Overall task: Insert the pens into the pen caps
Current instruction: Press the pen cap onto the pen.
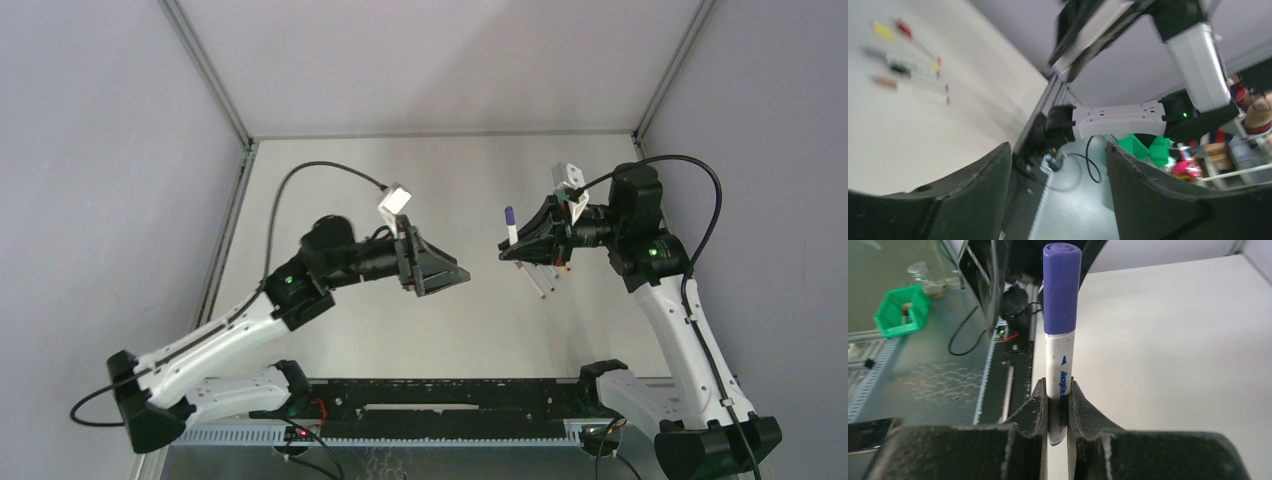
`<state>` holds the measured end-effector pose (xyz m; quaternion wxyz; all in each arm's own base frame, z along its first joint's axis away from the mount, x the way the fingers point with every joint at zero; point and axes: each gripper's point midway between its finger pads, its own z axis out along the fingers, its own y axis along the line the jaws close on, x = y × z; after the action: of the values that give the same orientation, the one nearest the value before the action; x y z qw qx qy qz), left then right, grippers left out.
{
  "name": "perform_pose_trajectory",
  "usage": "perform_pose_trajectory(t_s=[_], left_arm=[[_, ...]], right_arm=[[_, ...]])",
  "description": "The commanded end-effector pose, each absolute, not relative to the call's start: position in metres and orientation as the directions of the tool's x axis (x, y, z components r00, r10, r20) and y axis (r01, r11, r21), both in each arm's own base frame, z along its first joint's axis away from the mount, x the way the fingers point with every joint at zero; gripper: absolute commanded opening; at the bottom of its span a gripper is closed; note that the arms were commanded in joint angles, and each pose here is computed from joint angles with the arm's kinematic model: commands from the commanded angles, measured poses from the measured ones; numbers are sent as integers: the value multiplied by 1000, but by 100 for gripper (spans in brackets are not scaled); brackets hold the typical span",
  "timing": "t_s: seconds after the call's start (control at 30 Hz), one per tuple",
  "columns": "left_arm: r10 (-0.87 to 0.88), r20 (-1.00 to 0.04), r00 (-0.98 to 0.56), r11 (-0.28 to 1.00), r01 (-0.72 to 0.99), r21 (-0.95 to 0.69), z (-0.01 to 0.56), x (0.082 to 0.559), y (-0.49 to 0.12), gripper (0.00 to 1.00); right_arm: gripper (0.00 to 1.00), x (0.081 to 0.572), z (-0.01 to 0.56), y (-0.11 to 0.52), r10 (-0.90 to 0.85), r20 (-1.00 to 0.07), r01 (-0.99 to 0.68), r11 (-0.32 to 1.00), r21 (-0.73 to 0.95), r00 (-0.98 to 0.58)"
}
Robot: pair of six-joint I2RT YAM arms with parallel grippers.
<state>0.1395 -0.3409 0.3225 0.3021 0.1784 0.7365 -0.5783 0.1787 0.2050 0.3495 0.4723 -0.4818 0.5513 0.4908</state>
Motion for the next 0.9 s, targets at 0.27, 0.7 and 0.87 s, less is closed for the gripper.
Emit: perform_pose_trajectory(t_s=[0.27, 0.7, 0.87], left_arm=[[-494, -860, -130, 88, 976, -198, 441, 141, -325, 87], [-468, -867, -169, 54, 974, -219, 438, 153, -373, 83], [-442, -877, -191, 45, 971, -234, 430, 156, -385, 80]], right_arm=[[0, 122, 347, 195, -29, -941, -921, -195, 336, -337], [0, 132, 338, 198, -38, -935, -919, -177, 353, -352], [0, 133, 337, 199, -43, -936, -918, -181, 352, -350]])
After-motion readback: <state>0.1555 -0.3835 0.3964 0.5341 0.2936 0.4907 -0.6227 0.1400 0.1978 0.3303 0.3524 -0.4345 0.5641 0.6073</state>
